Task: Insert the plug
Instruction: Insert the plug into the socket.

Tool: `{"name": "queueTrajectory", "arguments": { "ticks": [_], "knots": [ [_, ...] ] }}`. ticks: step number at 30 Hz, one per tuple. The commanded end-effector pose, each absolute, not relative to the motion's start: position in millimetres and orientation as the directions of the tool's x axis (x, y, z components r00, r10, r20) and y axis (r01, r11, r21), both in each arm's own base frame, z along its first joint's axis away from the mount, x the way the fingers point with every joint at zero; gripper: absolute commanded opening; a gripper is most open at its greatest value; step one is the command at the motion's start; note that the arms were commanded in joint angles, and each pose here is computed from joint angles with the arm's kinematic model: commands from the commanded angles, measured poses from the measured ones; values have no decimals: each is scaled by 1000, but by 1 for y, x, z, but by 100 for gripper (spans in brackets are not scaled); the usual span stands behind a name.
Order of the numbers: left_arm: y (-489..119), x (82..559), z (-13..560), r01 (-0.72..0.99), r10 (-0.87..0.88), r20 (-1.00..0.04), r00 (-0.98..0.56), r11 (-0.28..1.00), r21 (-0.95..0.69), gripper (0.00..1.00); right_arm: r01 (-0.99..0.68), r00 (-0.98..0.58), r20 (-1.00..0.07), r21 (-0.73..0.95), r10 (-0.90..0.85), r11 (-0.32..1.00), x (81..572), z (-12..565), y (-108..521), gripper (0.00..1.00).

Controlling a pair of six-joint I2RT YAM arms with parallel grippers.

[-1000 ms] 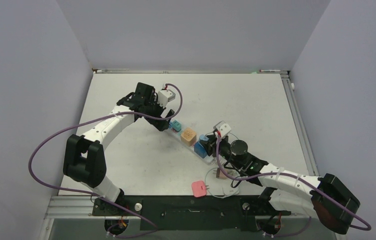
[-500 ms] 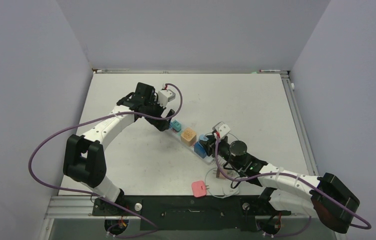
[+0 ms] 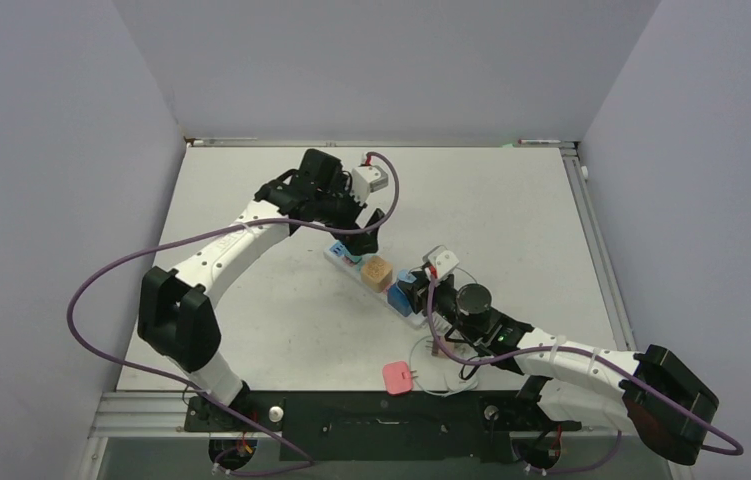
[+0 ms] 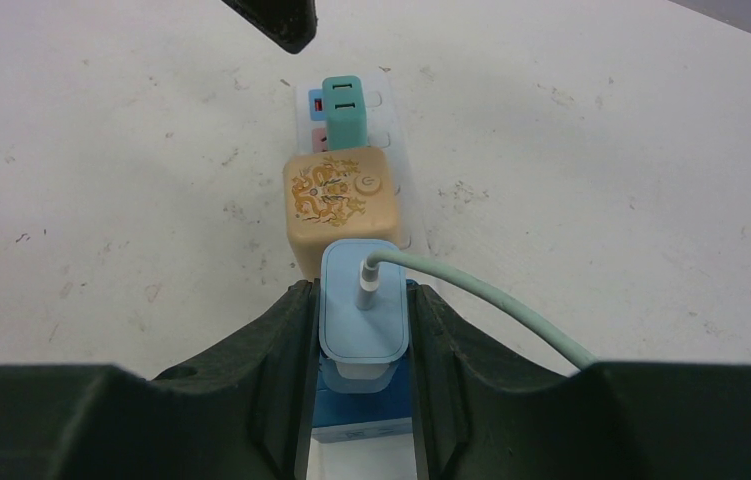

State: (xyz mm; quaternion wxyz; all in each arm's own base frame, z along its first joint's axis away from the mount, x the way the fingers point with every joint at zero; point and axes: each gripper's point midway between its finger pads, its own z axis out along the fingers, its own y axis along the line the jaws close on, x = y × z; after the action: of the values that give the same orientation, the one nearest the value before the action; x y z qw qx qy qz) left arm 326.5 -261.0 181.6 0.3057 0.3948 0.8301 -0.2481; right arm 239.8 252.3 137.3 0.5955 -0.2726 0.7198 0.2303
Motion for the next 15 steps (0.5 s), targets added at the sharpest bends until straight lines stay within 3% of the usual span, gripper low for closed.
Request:
{"name": "queueTrajectory", "arguments": {
  "ticks": [1, 15],
  "knots": [
    [-290, 315, 183, 835, 525, -691, -496, 506, -215, 100, -660, -194, -961, -21, -197, 751, 235, 115, 246, 5],
    [-327, 292, 176, 856, 526, -687, -502, 418, -305, 100, -660, -213, -958, -2, -190, 751, 232, 106, 247, 5]
  ]
}}
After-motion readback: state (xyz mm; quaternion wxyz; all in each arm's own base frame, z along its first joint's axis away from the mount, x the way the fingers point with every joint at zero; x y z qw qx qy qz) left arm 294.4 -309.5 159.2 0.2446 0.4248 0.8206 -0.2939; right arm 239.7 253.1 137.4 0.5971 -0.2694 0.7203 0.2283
